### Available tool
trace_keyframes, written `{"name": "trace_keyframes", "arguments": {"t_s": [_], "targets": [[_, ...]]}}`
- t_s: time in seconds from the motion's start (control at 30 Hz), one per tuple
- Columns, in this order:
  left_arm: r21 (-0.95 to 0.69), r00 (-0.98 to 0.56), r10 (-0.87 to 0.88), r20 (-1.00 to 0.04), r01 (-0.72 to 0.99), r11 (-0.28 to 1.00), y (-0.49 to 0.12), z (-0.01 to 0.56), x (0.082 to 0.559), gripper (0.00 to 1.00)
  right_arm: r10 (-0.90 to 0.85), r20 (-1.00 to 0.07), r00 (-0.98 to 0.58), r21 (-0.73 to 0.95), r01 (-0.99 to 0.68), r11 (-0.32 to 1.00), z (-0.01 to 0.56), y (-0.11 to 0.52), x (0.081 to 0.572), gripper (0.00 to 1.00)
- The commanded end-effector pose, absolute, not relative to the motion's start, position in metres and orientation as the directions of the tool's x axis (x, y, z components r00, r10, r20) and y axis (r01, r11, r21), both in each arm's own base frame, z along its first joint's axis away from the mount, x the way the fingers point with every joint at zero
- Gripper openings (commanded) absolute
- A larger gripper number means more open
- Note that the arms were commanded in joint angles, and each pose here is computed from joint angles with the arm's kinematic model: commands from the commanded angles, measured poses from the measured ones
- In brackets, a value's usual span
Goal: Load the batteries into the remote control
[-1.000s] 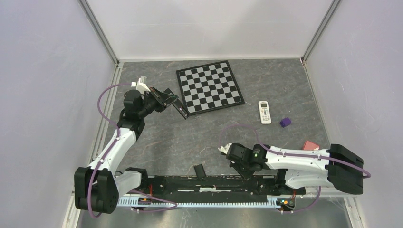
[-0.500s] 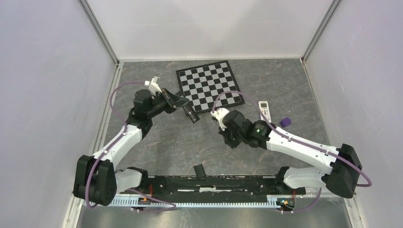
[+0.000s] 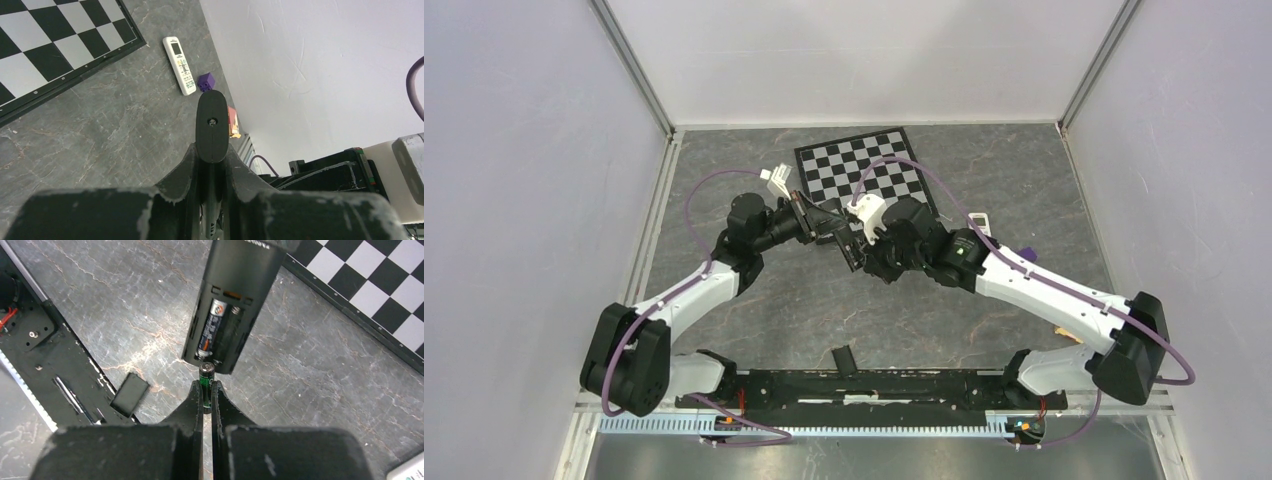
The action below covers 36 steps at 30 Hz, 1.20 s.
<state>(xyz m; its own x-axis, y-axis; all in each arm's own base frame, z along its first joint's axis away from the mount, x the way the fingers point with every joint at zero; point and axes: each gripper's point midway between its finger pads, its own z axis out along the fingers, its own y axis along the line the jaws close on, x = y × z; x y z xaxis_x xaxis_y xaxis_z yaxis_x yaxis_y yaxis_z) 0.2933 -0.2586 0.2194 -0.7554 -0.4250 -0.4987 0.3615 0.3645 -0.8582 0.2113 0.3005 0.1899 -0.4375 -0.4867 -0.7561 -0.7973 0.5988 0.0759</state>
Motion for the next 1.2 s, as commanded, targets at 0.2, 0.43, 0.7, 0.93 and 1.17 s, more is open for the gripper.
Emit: {"name": "trace_keyframes", "arguments": {"t_s": [0.2, 0.43, 0.7, 0.93, 1.17], "targets": [[-0.878, -0.767, -0.429, -0.477, 0.393, 0.274, -0.267, 0.231, 0.286, 0.02, -0.415, -0.774, -0.479, 0.13, -0.761, 0.636, 0.203, 0.318, 0.226, 0.0], [-0.887, -0.781, -0.423, -0.46, 0.381, 0.261, -0.268, 0.232, 0.283, 0.02, -0.411, -0.786, -0.461, 0.104, -0.755, 0.648, 0.21, 0.322, 0.237, 0.01], [-0.9, -0.792, -0.428, -0.435, 0.366, 0.237, -0.27, 0.236, 0.282, 0.02, -0.419, -0.773, -0.477, 0.112, -0.752, 0.65, 0.204, 0.326, 0.238, 0.06], [-0.922, -0.808, -0.445, -0.386, 0.33, 0.2, -0.27, 0.241, 0.282, 0.02, -0.419, -0.747, -0.516, 0.116, -0.721, 0.683, 0.192, 0.318, 0.24, 0.15], [-0.941, -0.827, -0.45, -0.338, 0.291, 0.173, -0.272, 0.243, 0.283, 0.02, -0.403, -0.741, -0.537, 0.09, -0.675, 0.733, 0.188, 0.308, 0.249, 0.19]]}}
